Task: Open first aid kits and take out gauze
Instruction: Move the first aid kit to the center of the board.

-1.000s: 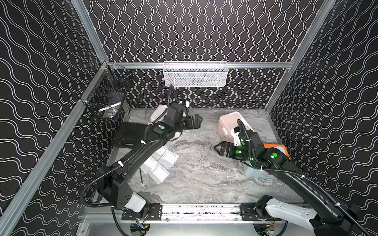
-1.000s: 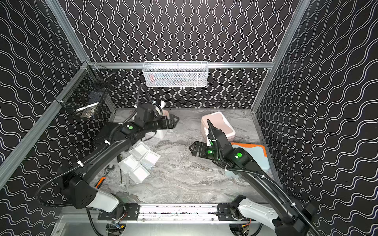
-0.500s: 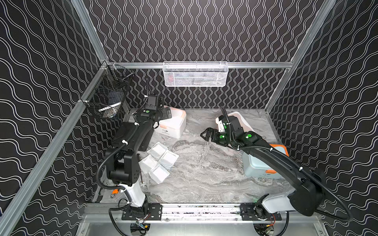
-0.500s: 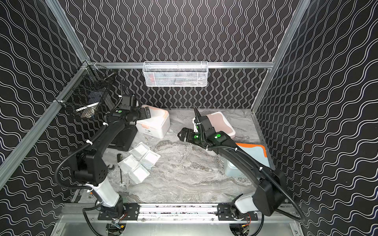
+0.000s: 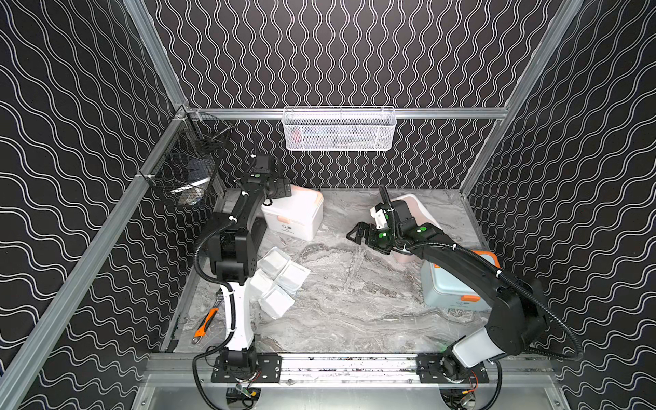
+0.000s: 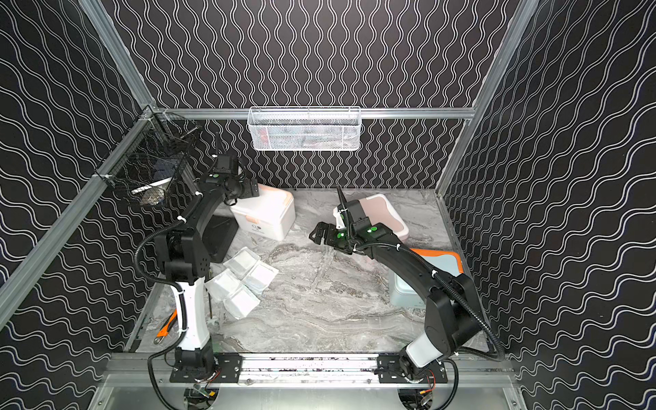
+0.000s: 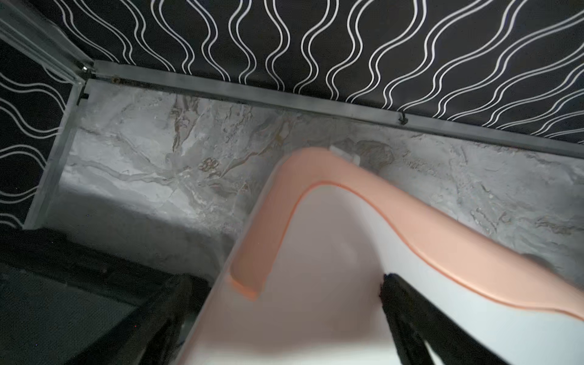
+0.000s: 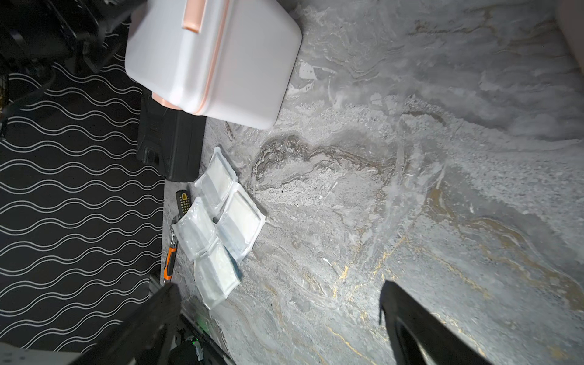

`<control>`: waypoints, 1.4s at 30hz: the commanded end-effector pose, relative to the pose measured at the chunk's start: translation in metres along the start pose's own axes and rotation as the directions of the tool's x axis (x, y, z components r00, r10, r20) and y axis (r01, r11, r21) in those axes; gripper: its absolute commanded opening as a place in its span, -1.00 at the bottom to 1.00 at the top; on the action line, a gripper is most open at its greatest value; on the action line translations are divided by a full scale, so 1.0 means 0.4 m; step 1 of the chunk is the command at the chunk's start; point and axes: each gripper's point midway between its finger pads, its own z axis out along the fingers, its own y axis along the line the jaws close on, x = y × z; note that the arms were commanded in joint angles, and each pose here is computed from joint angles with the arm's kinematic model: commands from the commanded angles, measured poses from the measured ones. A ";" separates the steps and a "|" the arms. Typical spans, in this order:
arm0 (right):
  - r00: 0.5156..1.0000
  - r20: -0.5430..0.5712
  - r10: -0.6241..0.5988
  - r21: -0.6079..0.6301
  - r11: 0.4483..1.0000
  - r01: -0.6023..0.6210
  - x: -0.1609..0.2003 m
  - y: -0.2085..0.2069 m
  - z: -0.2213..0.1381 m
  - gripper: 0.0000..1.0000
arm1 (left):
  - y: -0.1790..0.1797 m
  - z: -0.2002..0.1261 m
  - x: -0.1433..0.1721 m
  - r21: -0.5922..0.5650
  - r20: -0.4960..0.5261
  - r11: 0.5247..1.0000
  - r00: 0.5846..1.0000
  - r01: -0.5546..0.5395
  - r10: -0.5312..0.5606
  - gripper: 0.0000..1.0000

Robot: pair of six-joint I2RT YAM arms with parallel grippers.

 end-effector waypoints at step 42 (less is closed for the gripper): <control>0.987 -0.023 -0.160 -0.115 0.981 0.156 -0.167 -0.037 -0.012 0.83 | -0.540 -0.235 0.354 0.615 -0.103 0.784 0.978 -0.082 0.184 0.98</control>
